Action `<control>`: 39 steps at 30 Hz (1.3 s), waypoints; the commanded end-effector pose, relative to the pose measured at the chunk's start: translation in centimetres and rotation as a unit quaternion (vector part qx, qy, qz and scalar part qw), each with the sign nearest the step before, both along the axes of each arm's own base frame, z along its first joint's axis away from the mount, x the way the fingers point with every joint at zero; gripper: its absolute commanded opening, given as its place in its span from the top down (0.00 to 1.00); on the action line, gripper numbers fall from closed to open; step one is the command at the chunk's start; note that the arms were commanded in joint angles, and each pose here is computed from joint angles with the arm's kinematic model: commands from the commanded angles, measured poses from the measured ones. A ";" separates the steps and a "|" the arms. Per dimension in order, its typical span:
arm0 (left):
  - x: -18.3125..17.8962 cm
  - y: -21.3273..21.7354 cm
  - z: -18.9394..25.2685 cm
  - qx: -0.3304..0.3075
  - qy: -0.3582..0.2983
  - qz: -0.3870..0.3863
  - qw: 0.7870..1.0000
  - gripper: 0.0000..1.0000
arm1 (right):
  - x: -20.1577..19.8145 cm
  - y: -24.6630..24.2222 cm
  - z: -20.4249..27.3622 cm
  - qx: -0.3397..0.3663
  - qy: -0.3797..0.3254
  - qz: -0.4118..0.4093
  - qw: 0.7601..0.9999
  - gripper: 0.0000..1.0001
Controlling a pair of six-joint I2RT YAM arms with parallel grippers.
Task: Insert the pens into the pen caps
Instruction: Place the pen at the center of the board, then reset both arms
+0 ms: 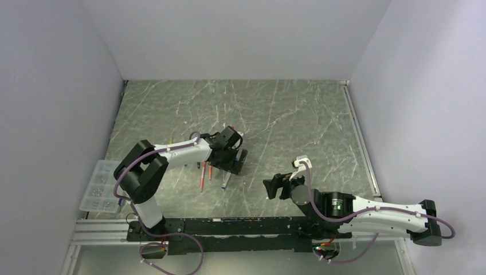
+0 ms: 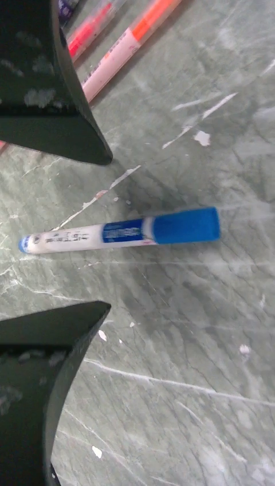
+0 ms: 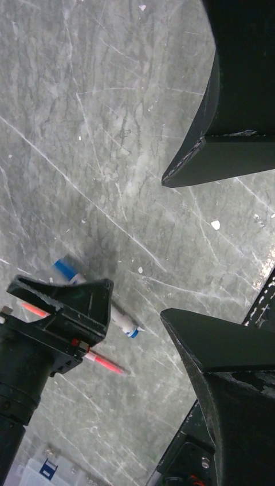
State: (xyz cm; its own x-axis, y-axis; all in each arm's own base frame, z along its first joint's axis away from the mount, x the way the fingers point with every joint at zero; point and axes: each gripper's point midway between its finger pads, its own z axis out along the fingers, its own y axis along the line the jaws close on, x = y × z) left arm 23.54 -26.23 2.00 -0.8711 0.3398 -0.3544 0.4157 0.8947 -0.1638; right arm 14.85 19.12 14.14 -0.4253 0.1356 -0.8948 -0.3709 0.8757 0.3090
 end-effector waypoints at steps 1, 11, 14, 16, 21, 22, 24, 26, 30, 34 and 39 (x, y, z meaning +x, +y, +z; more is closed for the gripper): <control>0.0 0.3 0.0 0.012 0.007 0.014 1.000 0.01 | -0.1 0.0 0.0 0.018 0.005 -0.002 1.000 0.18; 0.7 0.0 3.5 -0.008 -0.026 0.012 1.000 0.01 | 0.2 -0.2 1.3 0.019 -0.007 -0.009 1.000 0.18; 1.1 -0.4 5.9 -0.031 -0.050 0.005 0.998 0.00 | 0.6 -0.6 2.4 0.022 -0.013 -0.023 0.999 0.16; 1.4 -0.7 7.9 -0.050 -0.072 0.002 0.996 0.01 | 0.7 -0.8 3.3 0.023 -0.014 -0.031 0.999 0.15; 1.6 -0.8 13.5 -0.092 -0.124 -0.009 0.988 0.00 | 1.1 -1.1 6.0 0.012 -0.013 -0.050 0.999 0.00; 1.5 -0.8 14.6 -0.101 -0.131 -0.017 0.986 0.00 | 1.2 -1.2 6.5 0.010 -0.012 -0.057 0.998 0.00; 1.3 -0.5 16.7 -0.109 -0.150 -0.029 0.982 0.00 | 1.5 -1.6 7.5 0.006 -0.012 -0.079 0.997 0.00; 0.9 0.0 18.8 -0.115 -0.163 -0.035 0.979 0.00 | 1.7 -1.9 8.5 -0.004 -0.013 -0.089 0.996 0.00; 0.5 2.4 22.4 -0.101 -0.197 -0.012 0.975 0.01 | 2.3 -2.4 11.4 -0.017 -0.023 -0.117 0.993 0.00; -0.5 4.3 25.7 -0.110 -0.231 -0.009 0.967 0.00 | 2.8 -3.1 13.4 -0.023 -0.035 -0.143 0.989 0.00; -1.9 7.0 28.1 -0.121 -0.274 0.007 0.954 0.00 | 2.8 -3.1 15.1 -0.009 -0.040 -0.135 0.990 0.00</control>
